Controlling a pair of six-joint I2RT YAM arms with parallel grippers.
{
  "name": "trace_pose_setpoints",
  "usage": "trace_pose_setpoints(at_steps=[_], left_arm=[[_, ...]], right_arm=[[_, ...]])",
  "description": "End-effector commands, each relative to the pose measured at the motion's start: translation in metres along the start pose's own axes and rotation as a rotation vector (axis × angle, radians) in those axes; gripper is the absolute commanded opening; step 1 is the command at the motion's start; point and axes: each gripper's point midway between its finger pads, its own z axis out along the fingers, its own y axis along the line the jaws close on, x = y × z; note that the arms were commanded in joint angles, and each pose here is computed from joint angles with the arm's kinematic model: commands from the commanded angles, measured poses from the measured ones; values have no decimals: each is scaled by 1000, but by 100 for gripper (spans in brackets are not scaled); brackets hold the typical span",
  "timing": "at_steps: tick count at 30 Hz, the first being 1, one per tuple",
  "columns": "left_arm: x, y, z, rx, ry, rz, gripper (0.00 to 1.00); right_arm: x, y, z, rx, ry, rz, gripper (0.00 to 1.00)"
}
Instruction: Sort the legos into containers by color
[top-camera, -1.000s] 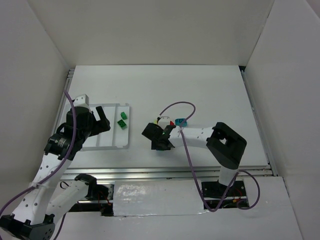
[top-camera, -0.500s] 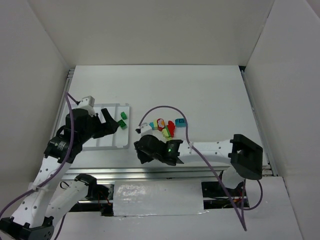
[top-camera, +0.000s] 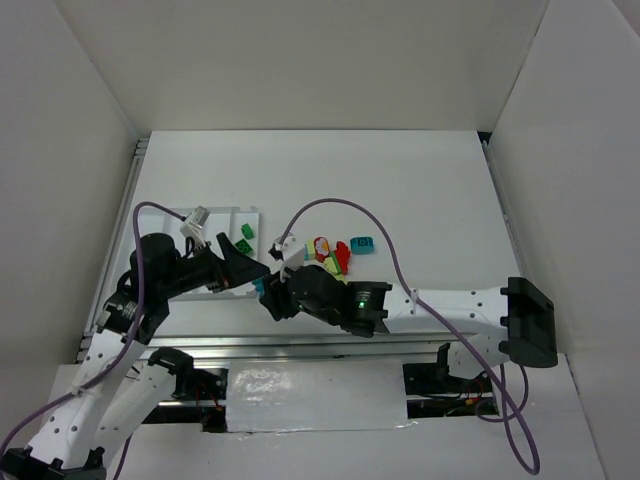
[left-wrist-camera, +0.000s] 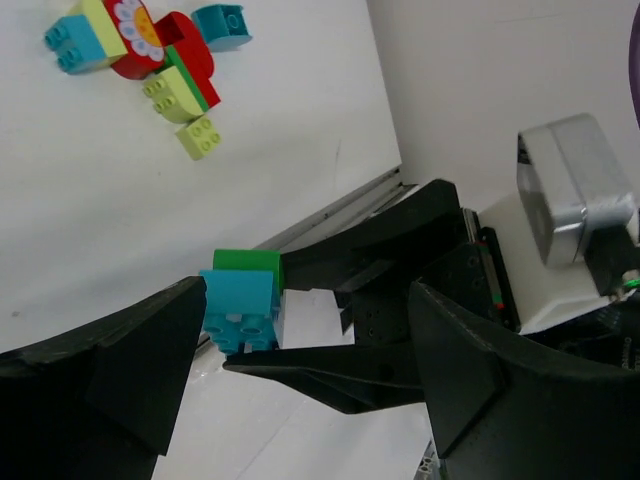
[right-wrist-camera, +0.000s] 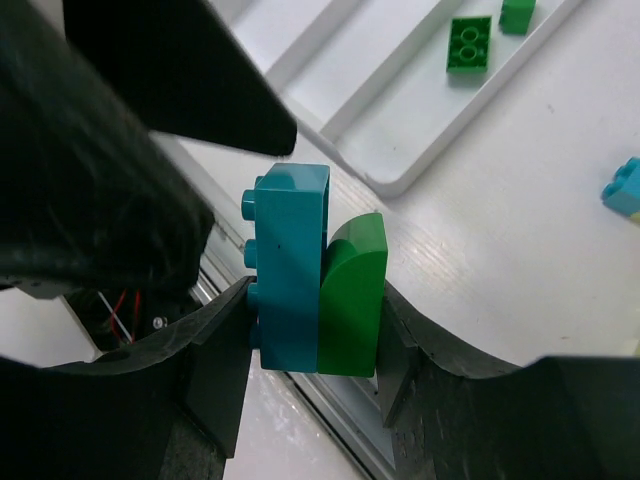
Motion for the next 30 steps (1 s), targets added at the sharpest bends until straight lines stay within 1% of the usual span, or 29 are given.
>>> trace_pose_setpoints(at_steps=[1, 3, 5, 7, 8, 10, 11, 14, 17, 18, 19, 21, 23, 24, 27, 28, 30], left_arm=[[5, -16, 0, 97, 25, -10, 94], [9, -12, 3, 91, 40, -20, 91], [11, -8, 7, 79, 46, -25, 88], [12, -6, 8, 73, 49, -24, 87], [12, -7, 8, 76, 51, -22, 85], [12, -7, 9, 74, 48, -20, 79], [12, -5, 10, 66, 47, -19, 78], [10, 4, 12, 8, 41, -16, 82], [7, 7, 11, -17, 28, -4, 90], [6, 13, 11, -48, 21, -3, 92], [5, 13, 9, -57, 15, 2, 99], [2, 11, 7, -61, 6, 16, 98], [4, 6, 6, -33, 13, 20, 93], [2, 3, 7, -18, 8, 19, 84], [4, -5, 6, 22, 18, 20, 69], [3, -9, 6, 46, 14, 28, 52], [6, -14, 5, 76, 32, 24, 36]], right_arm=[[-55, 12, -12, -9, -158, 35, 6], [-59, 13, -13, -7, -167, 43, 6], [-71, 16, -16, -16, -212, 70, 6], [-73, 15, -17, -20, -232, 82, 6], [-76, 16, -20, -25, -242, 85, 6], [-77, 17, -21, -31, -250, 87, 6], [-80, 16, -22, -33, -258, 91, 6], [-82, 18, -25, -44, -263, 93, 6], [-83, 13, -28, -27, -272, 109, 7], [-82, 10, -28, -16, -274, 113, 7], [-82, 11, -31, -22, -278, 116, 7], [-81, 6, -31, -4, -279, 120, 7], [-81, 5, -32, 4, -280, 119, 7], [-82, 5, -32, 5, -281, 119, 7], [-84, 5, -30, 11, -284, 119, 6], [-84, 4, -29, 19, -284, 119, 7], [-84, 4, -24, 37, -277, 113, 7]])
